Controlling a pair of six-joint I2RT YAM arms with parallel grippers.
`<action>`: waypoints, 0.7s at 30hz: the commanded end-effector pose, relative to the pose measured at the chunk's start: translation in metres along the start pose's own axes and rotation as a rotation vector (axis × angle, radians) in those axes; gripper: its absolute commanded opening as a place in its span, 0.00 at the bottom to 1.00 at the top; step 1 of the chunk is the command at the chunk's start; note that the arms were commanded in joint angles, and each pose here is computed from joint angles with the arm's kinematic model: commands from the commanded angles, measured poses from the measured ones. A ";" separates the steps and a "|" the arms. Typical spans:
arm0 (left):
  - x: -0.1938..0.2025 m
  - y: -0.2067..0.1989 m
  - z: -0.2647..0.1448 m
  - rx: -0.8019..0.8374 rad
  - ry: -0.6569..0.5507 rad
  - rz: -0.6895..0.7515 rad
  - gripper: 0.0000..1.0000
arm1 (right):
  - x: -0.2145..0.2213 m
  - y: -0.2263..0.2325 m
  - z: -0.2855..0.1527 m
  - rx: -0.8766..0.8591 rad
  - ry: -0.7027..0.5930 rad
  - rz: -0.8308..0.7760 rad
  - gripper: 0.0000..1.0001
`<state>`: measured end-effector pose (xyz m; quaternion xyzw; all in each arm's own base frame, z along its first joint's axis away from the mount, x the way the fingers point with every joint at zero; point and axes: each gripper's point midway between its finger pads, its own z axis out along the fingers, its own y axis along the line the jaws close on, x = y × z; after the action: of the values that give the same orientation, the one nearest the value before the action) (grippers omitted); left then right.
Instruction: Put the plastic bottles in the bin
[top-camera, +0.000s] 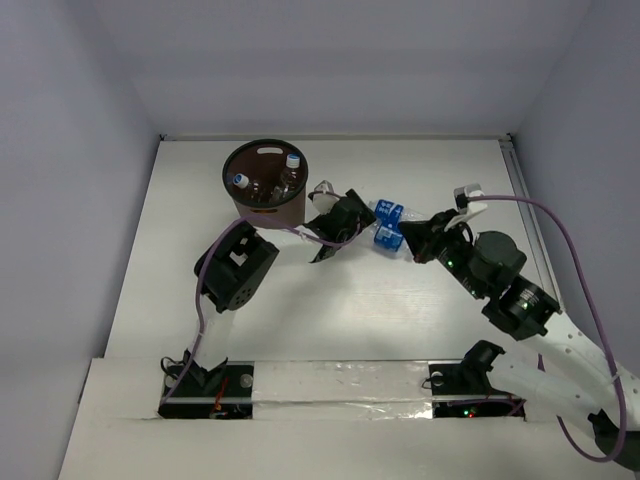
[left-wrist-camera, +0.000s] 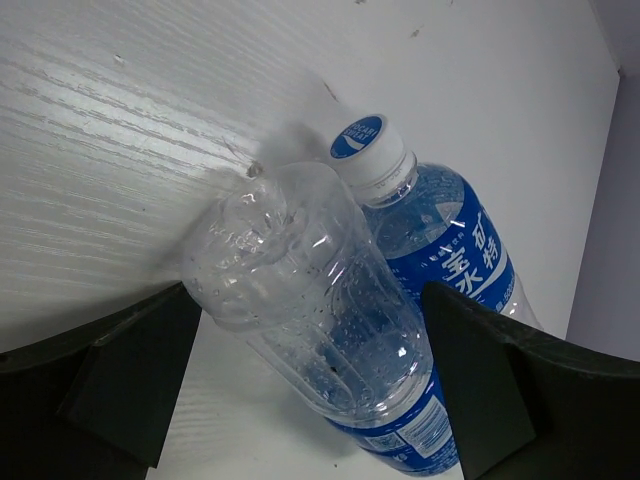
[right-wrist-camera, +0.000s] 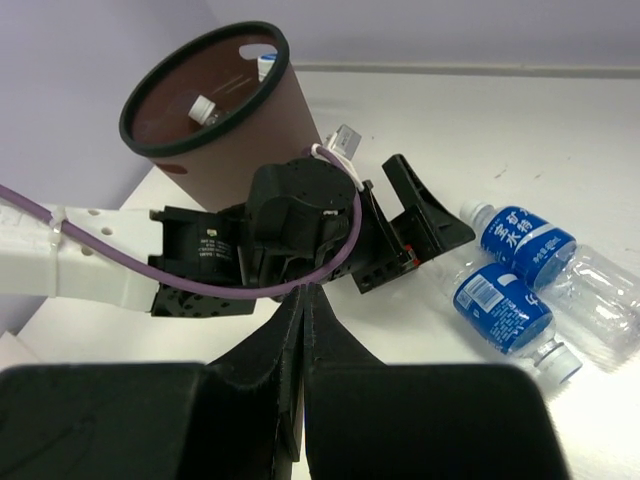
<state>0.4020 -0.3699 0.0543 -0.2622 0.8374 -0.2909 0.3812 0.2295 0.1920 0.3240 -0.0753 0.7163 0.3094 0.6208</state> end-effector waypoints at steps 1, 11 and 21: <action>0.000 0.007 0.004 -0.031 0.006 0.000 0.91 | -0.007 0.004 0.003 -0.020 -0.034 0.013 0.01; -0.001 0.011 0.000 -0.027 0.001 0.033 0.54 | 0.006 -0.001 0.017 0.022 0.030 -0.008 0.11; -0.001 0.018 -0.034 -0.001 -0.019 0.154 0.33 | 0.021 -0.033 0.047 0.053 0.115 0.027 0.48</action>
<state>0.3838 -0.3584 0.0505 -0.2325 0.8459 -0.2813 0.3890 0.2732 0.1892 0.2697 -0.0608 0.7781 0.2621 0.5676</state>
